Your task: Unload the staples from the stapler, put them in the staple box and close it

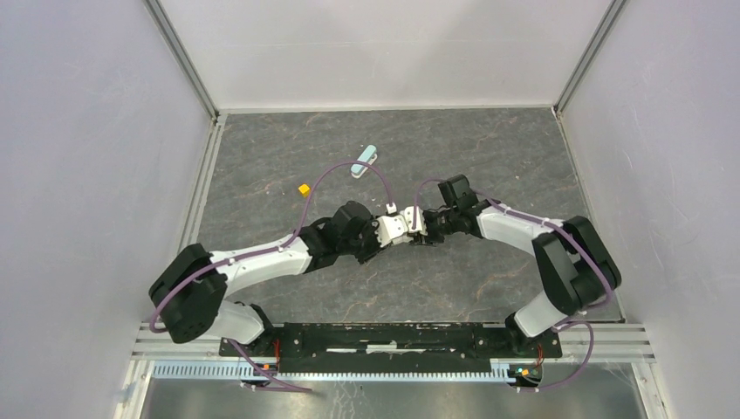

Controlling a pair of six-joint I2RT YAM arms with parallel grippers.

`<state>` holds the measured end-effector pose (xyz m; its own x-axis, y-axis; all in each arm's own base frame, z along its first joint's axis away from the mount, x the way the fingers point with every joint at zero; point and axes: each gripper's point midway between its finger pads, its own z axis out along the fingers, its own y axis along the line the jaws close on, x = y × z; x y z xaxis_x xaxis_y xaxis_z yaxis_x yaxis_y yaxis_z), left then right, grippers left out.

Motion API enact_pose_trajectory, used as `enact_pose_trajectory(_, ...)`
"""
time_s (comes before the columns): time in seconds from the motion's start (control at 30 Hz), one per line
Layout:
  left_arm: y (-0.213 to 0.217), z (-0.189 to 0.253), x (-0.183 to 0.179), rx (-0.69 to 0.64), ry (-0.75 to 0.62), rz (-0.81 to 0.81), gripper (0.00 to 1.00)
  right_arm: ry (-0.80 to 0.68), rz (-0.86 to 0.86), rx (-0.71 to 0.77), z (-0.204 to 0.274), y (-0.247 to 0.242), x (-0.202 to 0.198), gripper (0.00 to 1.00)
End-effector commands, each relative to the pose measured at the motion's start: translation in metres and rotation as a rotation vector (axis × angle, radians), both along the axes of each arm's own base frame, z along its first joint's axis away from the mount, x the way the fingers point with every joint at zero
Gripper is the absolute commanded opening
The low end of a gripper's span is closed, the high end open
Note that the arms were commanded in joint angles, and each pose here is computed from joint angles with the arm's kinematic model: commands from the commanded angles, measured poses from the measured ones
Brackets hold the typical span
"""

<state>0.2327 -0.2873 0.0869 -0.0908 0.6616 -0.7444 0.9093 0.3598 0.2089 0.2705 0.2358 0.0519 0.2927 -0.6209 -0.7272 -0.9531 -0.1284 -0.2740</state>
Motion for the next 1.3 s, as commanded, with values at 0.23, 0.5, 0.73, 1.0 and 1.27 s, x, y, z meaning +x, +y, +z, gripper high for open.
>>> enact_pose_trajectory(0.23,0.039,-0.027,0.001,0.201,0.034,0.091,0.02,0.090,-0.131,-0.173,-0.022,-0.043,0.004,0.17)
enact_pose_trajectory(0.5,0.007,0.047,-0.011,-0.171,0.045,0.064,0.02,0.222,-0.038,0.062,0.034,-0.016,-0.023,0.32)
enact_pose_trajectory(0.73,0.002,0.115,-0.027,-0.481,0.011,0.034,0.02,0.276,0.014,0.259,0.097,0.004,-0.041,0.98)
enact_pose_trajectory(1.0,0.052,0.125,0.012,-0.471,0.024,0.380,0.02,0.201,-0.168,0.351,0.145,-0.007,-0.029,0.98)
enact_pose_trajectory(1.27,0.118,0.099,0.113,-0.406,0.076,0.889,0.02,0.104,-0.405,0.460,0.149,-0.065,0.002,0.98)
